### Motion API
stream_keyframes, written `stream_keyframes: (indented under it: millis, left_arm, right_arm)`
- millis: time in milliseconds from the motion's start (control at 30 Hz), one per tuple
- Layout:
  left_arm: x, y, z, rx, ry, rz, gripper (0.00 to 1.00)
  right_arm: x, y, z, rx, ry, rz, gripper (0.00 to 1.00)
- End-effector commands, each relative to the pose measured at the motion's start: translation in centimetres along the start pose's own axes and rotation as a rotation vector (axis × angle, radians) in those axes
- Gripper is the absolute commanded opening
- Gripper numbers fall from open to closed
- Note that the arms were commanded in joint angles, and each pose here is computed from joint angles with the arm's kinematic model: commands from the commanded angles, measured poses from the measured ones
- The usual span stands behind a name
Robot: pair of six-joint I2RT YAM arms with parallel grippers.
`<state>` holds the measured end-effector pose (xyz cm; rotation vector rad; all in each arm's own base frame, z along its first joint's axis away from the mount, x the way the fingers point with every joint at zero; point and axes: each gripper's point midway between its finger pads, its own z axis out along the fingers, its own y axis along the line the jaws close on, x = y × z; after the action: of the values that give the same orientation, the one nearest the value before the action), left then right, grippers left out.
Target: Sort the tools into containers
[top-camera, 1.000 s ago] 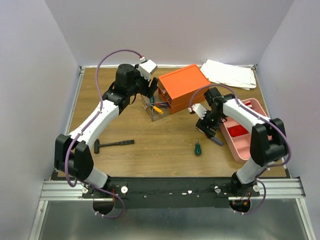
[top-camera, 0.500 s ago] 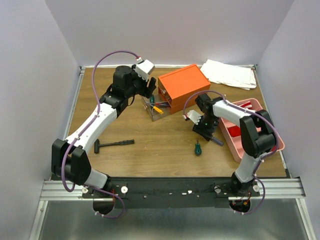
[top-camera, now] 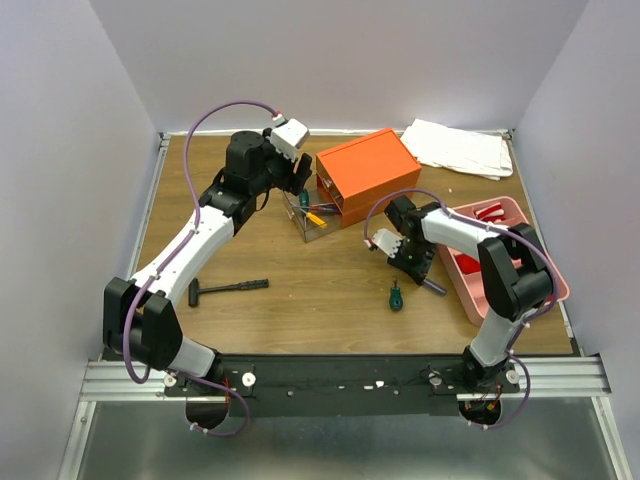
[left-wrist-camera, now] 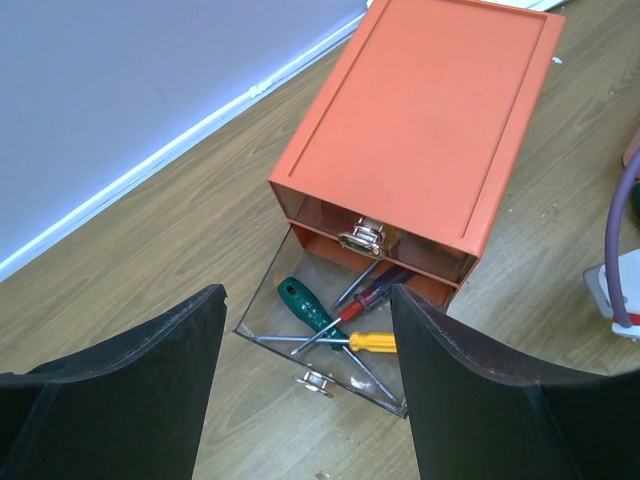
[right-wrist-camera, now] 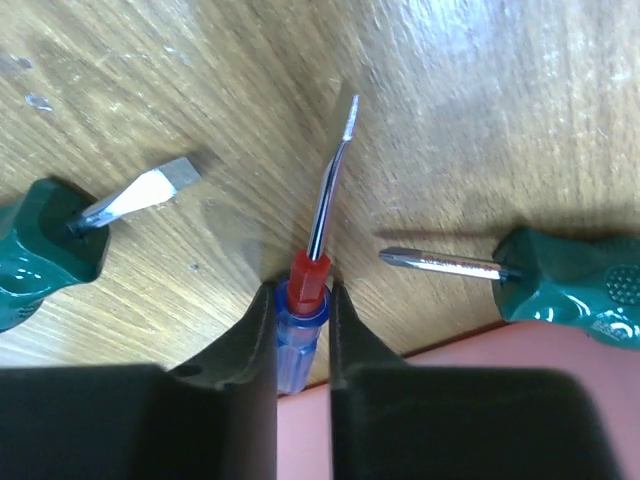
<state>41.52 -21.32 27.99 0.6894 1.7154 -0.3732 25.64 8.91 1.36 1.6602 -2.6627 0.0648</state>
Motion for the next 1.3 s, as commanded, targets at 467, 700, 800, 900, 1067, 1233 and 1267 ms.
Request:
stream_keyframes:
  millis: [467,700,800,900,1067,1233,1267]
  left_arm:
    - [-1.1,4.8,-0.5,-0.186,-0.027,-0.046,0.77]
    - [-0.6,7.5,-2.0,-0.277,-0.030,-0.082,0.77]
    - [-0.1,8.2,-2.4,-0.294,-0.028,-0.118,0.77]
    - [0.5,8.3,-2.5,-0.292,-0.018,-0.130,0.77]
    - [1.1,8.3,-2.5,-0.291,-0.002,-0.148,0.76]
    - [1.4,8.3,-2.7,-0.290,0.009,-0.150,0.76]
    - [1.5,8.3,-2.7,-0.289,0.012,-0.149,0.76]
  right_arm:
    - [-15.9,-1.7,-17.7,-0.231,-0.518,-0.003,0.01]
    - [-23.7,-1.5,-24.2,-0.198,-0.836,-0.135,0.01]
    - [-26.4,-1.4,-25.0,-0.207,-0.946,-0.147,0.01]
    - [-29.3,-1.2,-25.5,-0.200,-0.990,-0.165,0.01]
    - [-33.5,-1.8,-23.9,-0.117,-1.043,-0.178,0.01]
    - [-35.1,-3.9,-20.9,-0.014,-1.057,-0.177,0.01]
    - [-35.3,-4.1,-20.5,-0.002,-1.061,-0.177,0.01]
